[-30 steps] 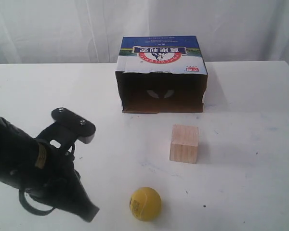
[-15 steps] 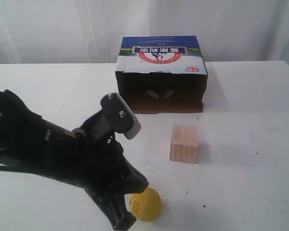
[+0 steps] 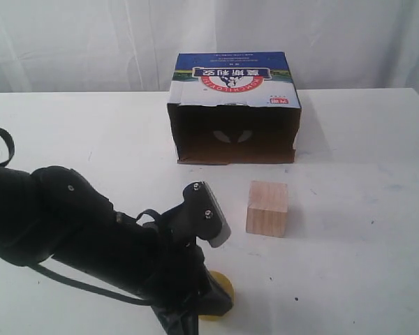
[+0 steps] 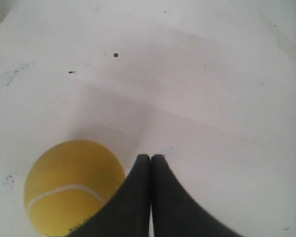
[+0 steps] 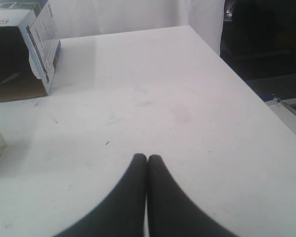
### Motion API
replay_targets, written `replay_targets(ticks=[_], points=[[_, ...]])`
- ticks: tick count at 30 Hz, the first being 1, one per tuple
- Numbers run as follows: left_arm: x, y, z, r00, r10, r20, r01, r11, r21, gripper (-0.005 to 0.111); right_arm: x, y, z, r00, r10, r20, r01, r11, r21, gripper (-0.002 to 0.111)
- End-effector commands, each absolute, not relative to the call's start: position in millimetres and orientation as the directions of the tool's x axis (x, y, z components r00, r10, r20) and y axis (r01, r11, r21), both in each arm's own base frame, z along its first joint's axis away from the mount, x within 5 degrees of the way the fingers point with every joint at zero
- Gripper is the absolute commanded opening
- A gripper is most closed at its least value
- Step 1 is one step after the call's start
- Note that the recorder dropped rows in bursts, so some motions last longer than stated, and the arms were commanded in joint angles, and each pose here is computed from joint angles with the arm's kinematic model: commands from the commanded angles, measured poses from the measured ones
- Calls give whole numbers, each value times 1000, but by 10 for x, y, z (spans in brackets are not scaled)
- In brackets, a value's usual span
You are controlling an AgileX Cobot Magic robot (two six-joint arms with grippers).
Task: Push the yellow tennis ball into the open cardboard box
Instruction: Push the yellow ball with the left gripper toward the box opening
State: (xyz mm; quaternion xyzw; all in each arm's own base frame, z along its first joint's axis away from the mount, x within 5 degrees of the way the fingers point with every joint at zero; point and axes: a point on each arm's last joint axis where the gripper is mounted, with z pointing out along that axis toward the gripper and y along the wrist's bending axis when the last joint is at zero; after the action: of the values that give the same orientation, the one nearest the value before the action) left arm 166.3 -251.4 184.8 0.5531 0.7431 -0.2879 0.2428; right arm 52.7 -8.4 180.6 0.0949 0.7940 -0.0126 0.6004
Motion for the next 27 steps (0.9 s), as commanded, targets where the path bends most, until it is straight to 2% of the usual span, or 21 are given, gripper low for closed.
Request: replay_targets(ticks=[1,5,9,13,14,16,18,21,25,27], points=[[1723,-2521,1722,-268,700,-662,959,257,-116,0,525,-88,1813,-244,138,-960,173,980,97,0],[1763,-2517,1688,-255,708,-659,959,272,-78,0,525,-88,1813,-244,138,-960,173,980,97,0],[1896,-2528,1745,-226,701,-676,944,330,27,0,525,-88,1813,-244,138,-960,173,980,97,0],[2258,-2595,2067,-105,673,-732,839,456,299,0,525,-88,1813,-244,138,-960,173,980,97,0],[2314,-2613,2169,-88,656,-750,812,483,328,0,525,-88,1813,-244,138,-960,173,980,97,0],[2296,-2630,2307,-111,604,-789,818,506,273,0,525,-88,1813,-244,138,-960,173,980,97,0],[2296,-2586,2177,-179,598,-781,803,548,236,0,525,-88,1813,-244,138,-960,173,980,97,0],[2567,-2397,1811,-316,595,-739,739,643,202,0,525,-88,1813,-244,138,-960,173,980,97,0],[2768,-2273,1604,-429,558,-711,703,700,125,0,526,-88,1815,-242,138,-960,173,980,97,0],[2830,-2232,1584,-439,532,-724,680,723,118,0,526,-88,1815,-242,138,-960,173,980,97,0]])
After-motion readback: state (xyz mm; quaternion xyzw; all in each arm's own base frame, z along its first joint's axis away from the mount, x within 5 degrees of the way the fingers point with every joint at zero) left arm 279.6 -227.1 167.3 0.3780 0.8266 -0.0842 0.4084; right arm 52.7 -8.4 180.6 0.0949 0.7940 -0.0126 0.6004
